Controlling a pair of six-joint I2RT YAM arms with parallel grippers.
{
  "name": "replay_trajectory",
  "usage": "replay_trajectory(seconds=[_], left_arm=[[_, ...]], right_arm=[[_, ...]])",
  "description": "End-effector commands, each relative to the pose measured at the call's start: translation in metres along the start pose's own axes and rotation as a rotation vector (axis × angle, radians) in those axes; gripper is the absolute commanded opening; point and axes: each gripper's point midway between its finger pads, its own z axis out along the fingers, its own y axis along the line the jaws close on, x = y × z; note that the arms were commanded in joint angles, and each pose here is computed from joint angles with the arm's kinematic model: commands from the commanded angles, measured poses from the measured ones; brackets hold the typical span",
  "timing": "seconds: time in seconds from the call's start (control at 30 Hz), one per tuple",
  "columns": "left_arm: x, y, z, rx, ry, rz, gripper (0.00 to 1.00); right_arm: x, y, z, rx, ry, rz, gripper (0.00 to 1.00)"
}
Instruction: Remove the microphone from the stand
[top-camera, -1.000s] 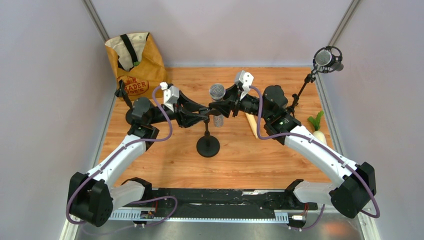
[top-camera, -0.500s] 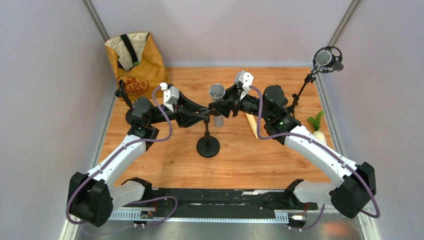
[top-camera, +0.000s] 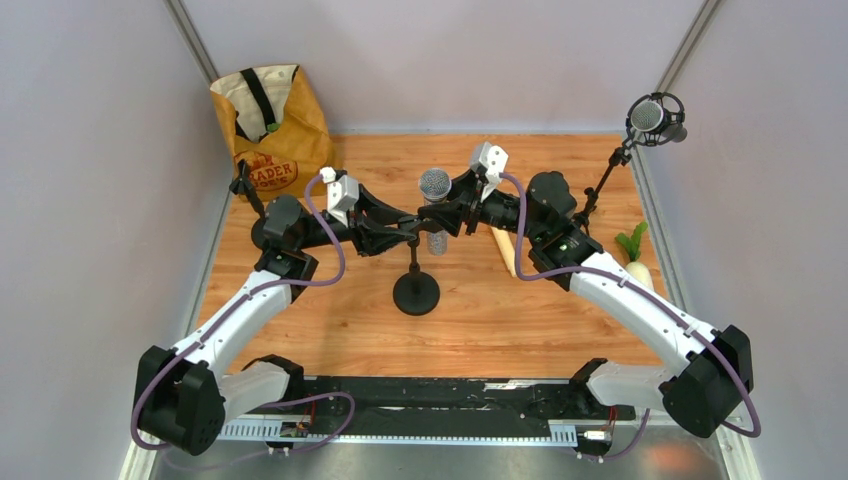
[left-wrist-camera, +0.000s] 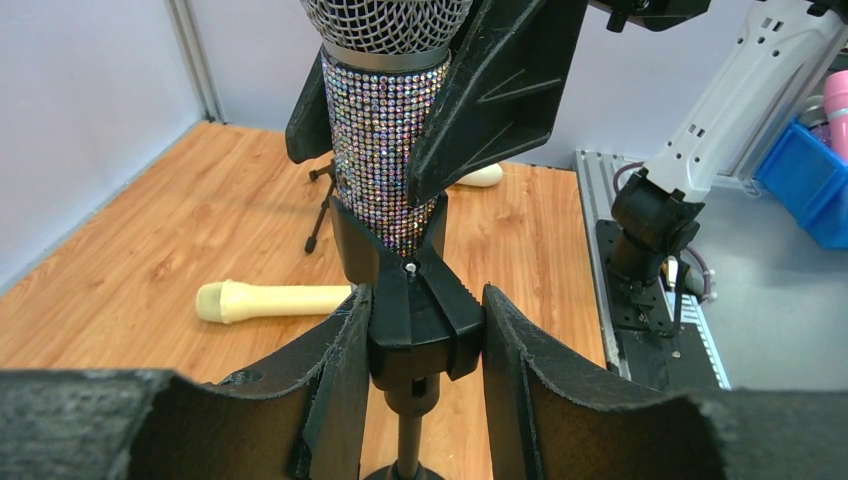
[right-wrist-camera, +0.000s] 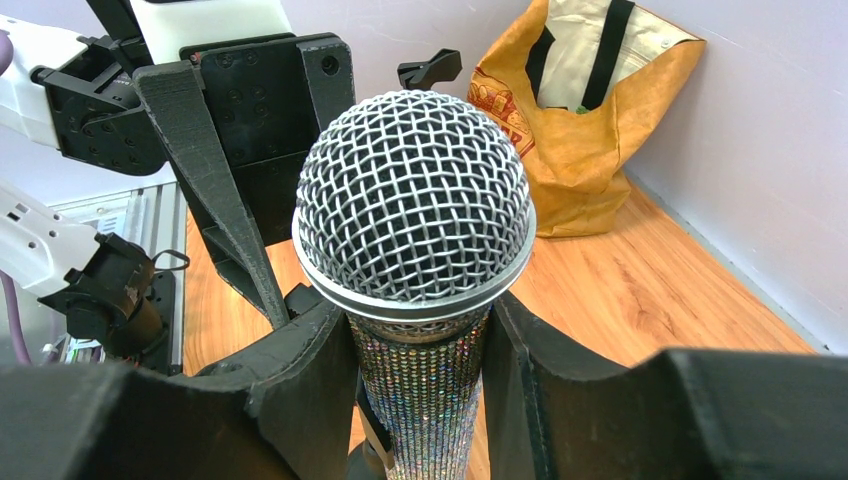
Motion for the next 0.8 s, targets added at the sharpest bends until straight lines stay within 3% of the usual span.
replay_trajectory(seconds=[0.0, 0.23, 0.43, 0.5, 0.53, 0.6, 0.67, 0.77], left_arm=[[0.0047, -0.0011, -0.0012, -0.005, 0.01, 0.01, 0.13], [0.0051, -0.0001, -0.002, -0.013, 0.012, 0.013, 0.0], [0.0069, 0.0006, -0.0017, -0.016, 0.015, 0.007, 0.0], [0.0079, 0.0011, -0.0017, -0.017, 0.018, 0.007, 0.08], [0.0085, 0.0018, -0.0016, -0.018, 0.019, 0.009, 0.24], [0.009, 0.0018, -0.0019, -0.019, 0.021, 0.011, 0.45], [0.0108, 0.0015, -0.0022, -0.017, 0.026, 0.011, 0.59], [0.012, 0.0001, -0.0025, -0.01, 0.031, 0.01, 0.69]], right_arm=[[-0.0188, 0.0146, -0.0033, -0.049, -0.051, -0.016, 0.33], [-0.0192, 0.0152, -0.004, -0.05, -0.052, -0.018, 0.34], [-0.0184, 0.0155, -0.004, -0.053, -0.051, -0.022, 0.34], [-0.0177, 0.016, -0.0041, -0.056, -0.049, -0.023, 0.34], [-0.0177, 0.0158, -0.0041, -0.054, -0.049, -0.021, 0.34], [-0.0171, 0.0154, -0.0038, -0.054, -0.048, -0.023, 0.34], [-0.0175, 0.0164, -0.0045, -0.057, -0.049, -0.024, 0.34], [-0.0188, 0.0173, -0.0047, -0.062, -0.051, -0.028, 0.35]])
